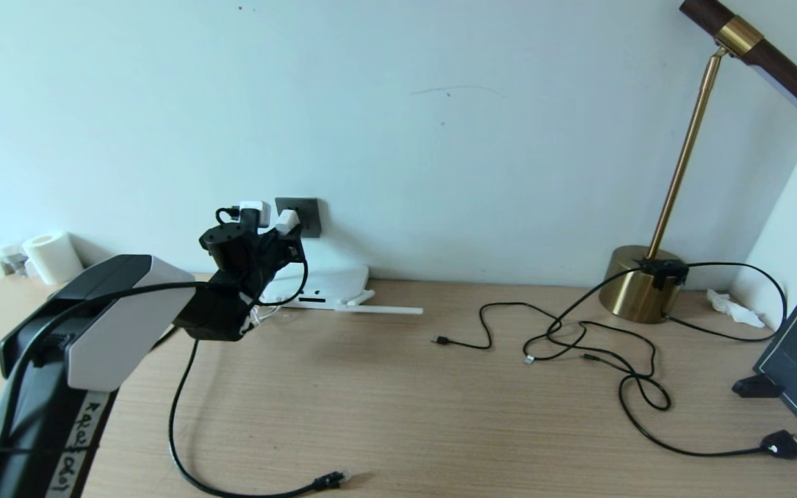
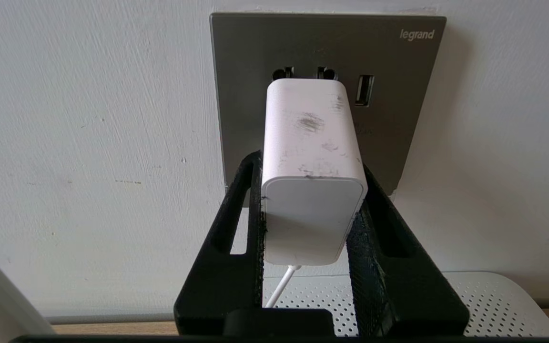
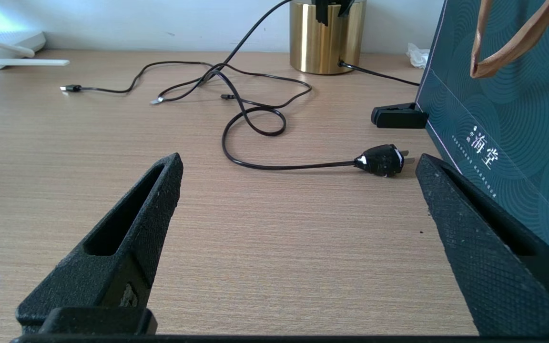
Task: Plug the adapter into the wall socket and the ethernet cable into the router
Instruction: Plug plug into socket
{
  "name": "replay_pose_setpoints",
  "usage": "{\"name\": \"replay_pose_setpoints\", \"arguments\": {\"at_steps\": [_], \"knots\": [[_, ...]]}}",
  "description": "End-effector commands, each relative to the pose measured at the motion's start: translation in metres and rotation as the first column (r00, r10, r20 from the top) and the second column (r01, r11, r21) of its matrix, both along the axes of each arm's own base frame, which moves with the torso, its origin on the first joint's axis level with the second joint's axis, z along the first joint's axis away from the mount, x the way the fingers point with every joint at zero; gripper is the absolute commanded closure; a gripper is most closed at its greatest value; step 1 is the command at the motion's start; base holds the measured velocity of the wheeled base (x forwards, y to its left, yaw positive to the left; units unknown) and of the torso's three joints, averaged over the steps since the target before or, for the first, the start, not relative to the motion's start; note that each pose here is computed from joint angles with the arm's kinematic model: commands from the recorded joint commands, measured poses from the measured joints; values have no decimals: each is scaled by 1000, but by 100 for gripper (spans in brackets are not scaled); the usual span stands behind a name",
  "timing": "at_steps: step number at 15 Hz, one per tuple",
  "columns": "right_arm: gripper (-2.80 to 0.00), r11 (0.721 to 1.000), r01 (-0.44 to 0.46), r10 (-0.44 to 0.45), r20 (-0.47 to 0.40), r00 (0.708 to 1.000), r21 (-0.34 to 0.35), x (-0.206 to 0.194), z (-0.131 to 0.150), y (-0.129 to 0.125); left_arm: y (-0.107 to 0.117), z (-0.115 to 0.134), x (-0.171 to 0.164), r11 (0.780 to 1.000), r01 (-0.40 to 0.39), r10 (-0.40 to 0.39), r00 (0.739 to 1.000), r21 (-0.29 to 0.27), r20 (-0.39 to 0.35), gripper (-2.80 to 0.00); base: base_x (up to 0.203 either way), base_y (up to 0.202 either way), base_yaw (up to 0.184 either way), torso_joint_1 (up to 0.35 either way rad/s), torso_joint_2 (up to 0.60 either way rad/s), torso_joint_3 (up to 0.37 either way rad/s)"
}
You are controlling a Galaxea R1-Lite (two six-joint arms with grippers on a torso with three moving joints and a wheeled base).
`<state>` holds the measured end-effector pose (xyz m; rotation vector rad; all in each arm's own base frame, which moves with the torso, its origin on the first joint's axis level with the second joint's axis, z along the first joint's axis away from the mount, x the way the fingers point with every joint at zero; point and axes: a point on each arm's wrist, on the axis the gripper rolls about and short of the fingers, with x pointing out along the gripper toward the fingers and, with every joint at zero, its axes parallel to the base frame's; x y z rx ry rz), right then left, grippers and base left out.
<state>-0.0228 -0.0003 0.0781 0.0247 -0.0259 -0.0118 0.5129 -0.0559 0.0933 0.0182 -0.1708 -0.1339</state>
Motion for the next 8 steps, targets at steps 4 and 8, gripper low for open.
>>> {"name": "replay_pose_setpoints", "arguments": {"at_steps": [4,8], "knots": [[-280,1000,0,0,-12,1000,0,1,-3,0,0,5,1,1000,0,0,1000,0,12,0,0,0,0,0,0,0],[-280,1000,0,0,-11,1000,0,1,-3,0,0,6,2,1000,0,0,1000,0,8,0,0,0,0,0,0,0]]}}
